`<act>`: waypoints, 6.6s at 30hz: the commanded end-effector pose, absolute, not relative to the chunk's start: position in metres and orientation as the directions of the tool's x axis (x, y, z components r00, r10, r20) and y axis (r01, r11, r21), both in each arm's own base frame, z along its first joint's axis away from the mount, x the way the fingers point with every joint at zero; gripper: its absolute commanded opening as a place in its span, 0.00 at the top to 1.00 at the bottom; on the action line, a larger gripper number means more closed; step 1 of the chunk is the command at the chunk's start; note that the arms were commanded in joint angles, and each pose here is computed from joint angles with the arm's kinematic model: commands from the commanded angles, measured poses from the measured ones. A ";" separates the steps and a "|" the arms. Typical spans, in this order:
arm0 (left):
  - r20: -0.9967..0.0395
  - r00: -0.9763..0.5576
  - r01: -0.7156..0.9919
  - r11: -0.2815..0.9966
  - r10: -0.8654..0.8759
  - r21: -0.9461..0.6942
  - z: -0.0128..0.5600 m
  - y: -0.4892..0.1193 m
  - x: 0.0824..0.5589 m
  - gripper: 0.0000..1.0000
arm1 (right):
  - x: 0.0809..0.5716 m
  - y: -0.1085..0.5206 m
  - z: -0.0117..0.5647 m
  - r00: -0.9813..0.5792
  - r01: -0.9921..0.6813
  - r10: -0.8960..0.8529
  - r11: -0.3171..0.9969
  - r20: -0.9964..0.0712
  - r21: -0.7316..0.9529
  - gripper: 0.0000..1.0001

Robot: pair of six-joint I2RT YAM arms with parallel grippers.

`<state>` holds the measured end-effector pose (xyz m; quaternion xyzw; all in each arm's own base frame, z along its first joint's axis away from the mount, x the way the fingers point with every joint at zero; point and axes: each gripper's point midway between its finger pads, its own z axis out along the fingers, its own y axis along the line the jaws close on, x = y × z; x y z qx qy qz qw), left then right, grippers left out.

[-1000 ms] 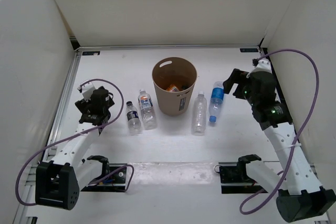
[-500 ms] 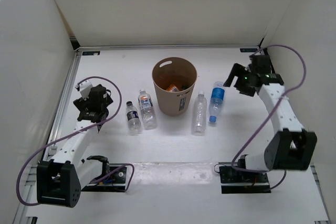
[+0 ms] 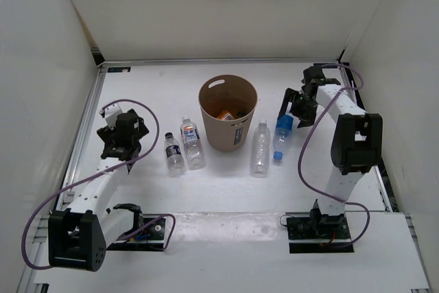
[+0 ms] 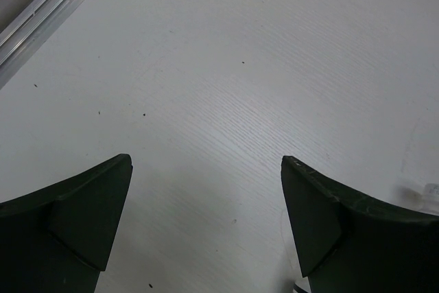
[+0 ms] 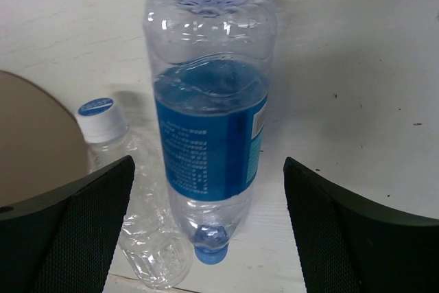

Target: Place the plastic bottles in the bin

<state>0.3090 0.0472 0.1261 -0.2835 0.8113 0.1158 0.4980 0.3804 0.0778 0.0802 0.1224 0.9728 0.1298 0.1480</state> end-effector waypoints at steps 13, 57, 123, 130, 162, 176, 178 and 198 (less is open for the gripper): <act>-0.882 -0.320 -0.558 0.821 -0.347 -0.120 0.130 0.045 0.312 0.00 | 0.383 0.085 0.068 -0.943 0.203 0.281 0.911 -0.177 0.360 0.13; -0.877 -0.332 -0.553 0.825 -0.348 -0.118 0.129 0.044 0.313 0.00 | 0.365 0.155 0.050 -0.948 0.265 0.318 0.836 -0.030 0.480 0.27; -0.873 -0.332 -0.547 0.827 -0.358 -0.131 0.127 0.043 0.313 0.00 | 0.407 0.267 0.381 -0.344 -0.205 0.141 0.953 -0.928 0.221 0.44; -0.872 -0.333 -0.545 0.828 -0.358 -0.132 0.128 0.042 0.314 0.00 | 0.393 0.246 0.395 -0.312 -0.164 0.165 0.961 -0.936 0.223 0.10; -0.869 -0.345 -0.534 0.836 -0.355 -0.130 0.126 0.040 0.314 0.00 | 0.259 0.215 0.117 -0.881 0.208 0.388 0.831 -0.270 0.515 0.10; -0.868 -0.342 -0.539 0.832 -0.360 -0.132 0.126 0.041 0.313 0.00 | 0.241 0.254 0.047 -0.916 0.323 0.400 0.775 -0.025 0.543 0.14; -0.868 -0.341 -0.541 0.831 -0.361 -0.133 0.127 0.041 0.313 0.00 | 0.242 0.261 0.041 -0.918 0.326 0.397 0.764 -0.008 0.558 0.17; -0.865 -0.341 -0.553 0.822 -0.369 -0.132 0.125 0.044 0.310 0.00 | 0.232 0.174 0.176 -0.609 0.204 0.620 0.725 -0.495 0.657 0.72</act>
